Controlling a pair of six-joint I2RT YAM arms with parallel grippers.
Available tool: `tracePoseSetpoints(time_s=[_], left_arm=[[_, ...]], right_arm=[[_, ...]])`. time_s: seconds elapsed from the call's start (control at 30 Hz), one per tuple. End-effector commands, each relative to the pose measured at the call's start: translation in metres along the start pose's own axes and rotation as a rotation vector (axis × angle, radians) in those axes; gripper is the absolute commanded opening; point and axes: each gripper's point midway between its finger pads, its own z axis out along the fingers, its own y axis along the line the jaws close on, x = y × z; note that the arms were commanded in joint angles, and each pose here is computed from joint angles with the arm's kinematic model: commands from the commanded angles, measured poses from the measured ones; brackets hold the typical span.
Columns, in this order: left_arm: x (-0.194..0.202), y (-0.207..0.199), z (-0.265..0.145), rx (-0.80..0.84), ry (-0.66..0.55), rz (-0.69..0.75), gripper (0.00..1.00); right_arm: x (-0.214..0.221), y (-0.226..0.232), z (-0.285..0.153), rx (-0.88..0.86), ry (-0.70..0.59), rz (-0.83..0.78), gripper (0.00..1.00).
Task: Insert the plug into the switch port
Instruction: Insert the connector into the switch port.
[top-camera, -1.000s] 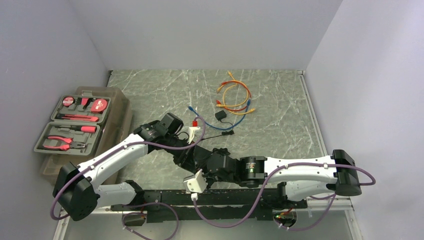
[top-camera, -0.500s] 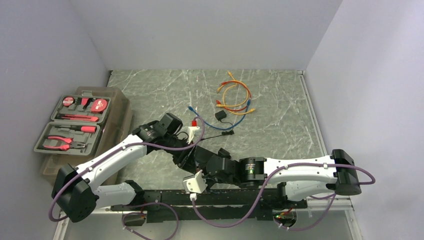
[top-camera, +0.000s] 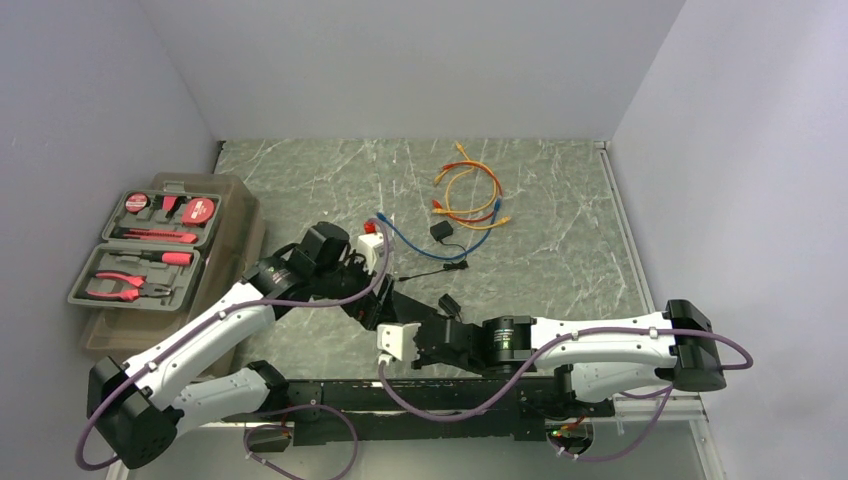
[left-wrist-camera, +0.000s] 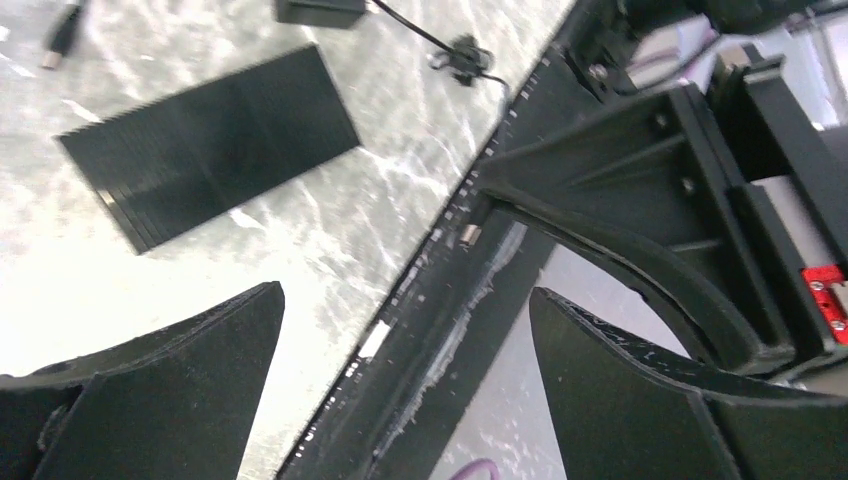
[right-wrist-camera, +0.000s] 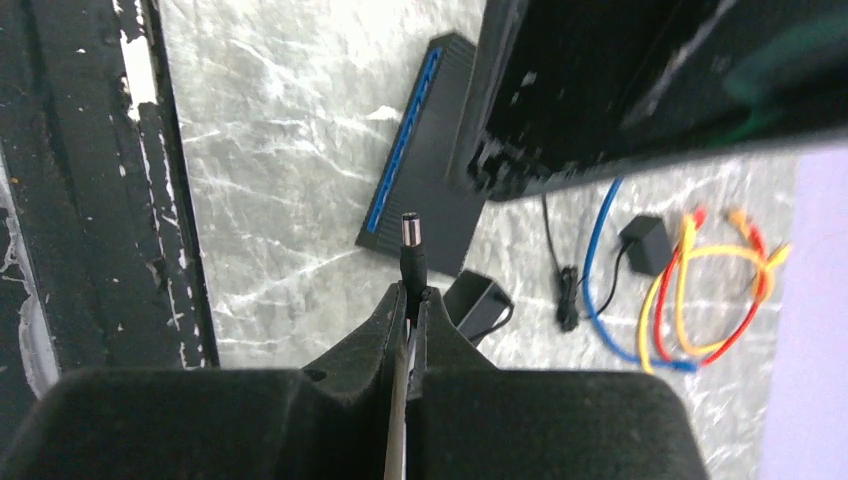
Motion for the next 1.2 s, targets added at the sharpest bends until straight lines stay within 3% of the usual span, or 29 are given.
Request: tracePoseSetpoints(time_s=[0.0,0.23,0.5,0.8,1.17], left_arm=[[-0.025,0.030,-0.002,-0.175,-0.132,-0.044,0.99],[-0.028,0.068,0.005,-0.327,-0.189,-0.146,0.99],[-0.033,0.094,0.018,-0.341,-0.254,-0.235,0.99],[-0.026,0.110,0.038,-0.301,-0.259,-0.323,0.98],[-0.007,0.126,0.052,-0.318,-0.228,-0.365,0.94]], right_arm=[[0.021,-0.009,-0.008,0.093,0.101,0.250,0.00],[0.049,0.008,-0.002,0.056,0.213,0.477,0.00],[0.066,-0.001,0.010,0.036,0.310,0.690,0.00],[0.076,0.011,0.033,-0.016,0.282,0.886,0.00],[0.102,0.035,0.051,0.016,0.292,1.003,0.00]])
